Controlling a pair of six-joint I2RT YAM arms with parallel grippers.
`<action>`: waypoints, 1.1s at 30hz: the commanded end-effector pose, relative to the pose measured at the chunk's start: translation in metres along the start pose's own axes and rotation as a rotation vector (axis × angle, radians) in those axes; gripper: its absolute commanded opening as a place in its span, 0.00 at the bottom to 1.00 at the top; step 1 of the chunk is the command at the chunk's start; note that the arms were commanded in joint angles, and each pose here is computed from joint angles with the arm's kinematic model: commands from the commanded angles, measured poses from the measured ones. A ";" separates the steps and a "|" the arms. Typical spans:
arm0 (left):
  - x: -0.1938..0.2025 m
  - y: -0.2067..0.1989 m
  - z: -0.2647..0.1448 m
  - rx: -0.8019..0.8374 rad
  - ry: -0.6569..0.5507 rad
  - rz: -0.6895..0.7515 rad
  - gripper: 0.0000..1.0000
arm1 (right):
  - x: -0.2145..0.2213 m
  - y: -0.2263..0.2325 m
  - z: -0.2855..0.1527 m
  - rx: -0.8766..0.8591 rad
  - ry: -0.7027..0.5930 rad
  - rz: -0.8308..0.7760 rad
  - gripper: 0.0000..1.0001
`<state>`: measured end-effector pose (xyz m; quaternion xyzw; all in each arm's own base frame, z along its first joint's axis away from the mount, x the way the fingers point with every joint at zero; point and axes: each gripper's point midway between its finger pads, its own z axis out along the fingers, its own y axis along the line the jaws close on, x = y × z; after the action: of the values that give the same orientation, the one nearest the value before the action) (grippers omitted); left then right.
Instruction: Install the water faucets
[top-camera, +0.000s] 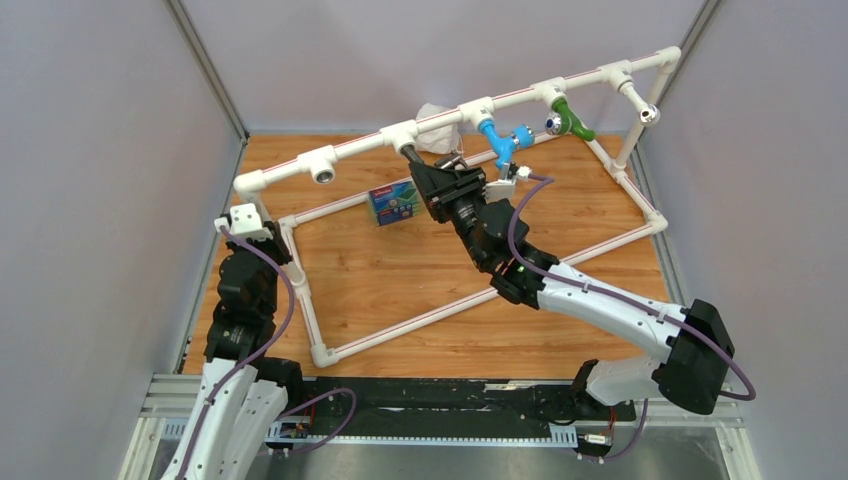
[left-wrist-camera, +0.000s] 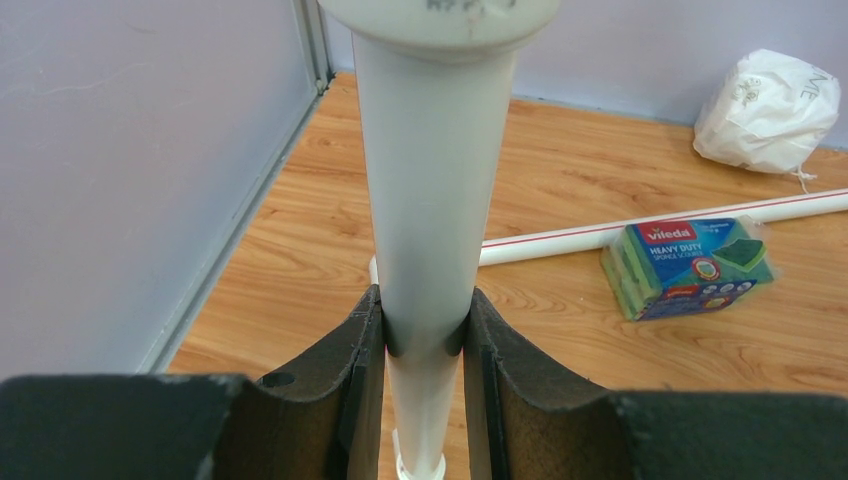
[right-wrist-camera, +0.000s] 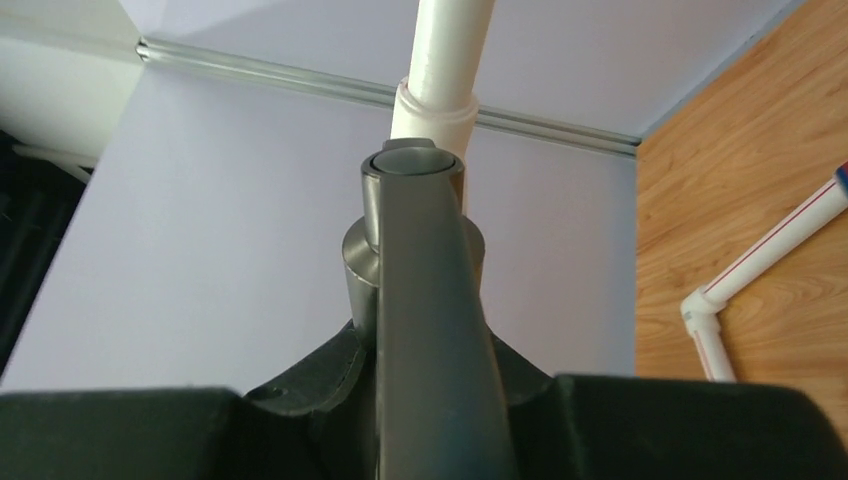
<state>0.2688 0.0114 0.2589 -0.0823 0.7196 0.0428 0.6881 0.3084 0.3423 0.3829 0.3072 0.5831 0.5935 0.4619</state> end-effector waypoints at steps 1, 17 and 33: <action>0.007 -0.016 -0.011 0.097 0.033 0.003 0.00 | 0.034 -0.047 0.008 0.150 0.135 0.183 0.00; 0.008 -0.015 -0.011 0.089 0.036 0.004 0.00 | 0.026 -0.023 -0.001 0.009 0.129 0.178 0.19; 0.012 -0.015 -0.008 0.084 0.053 0.011 0.00 | -0.005 -0.011 -0.021 -0.140 -0.003 -0.229 0.00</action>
<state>0.2649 0.0102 0.2552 -0.0777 0.7252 0.0439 0.6827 0.2959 0.3273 0.3807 0.2946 0.5411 0.6277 0.4759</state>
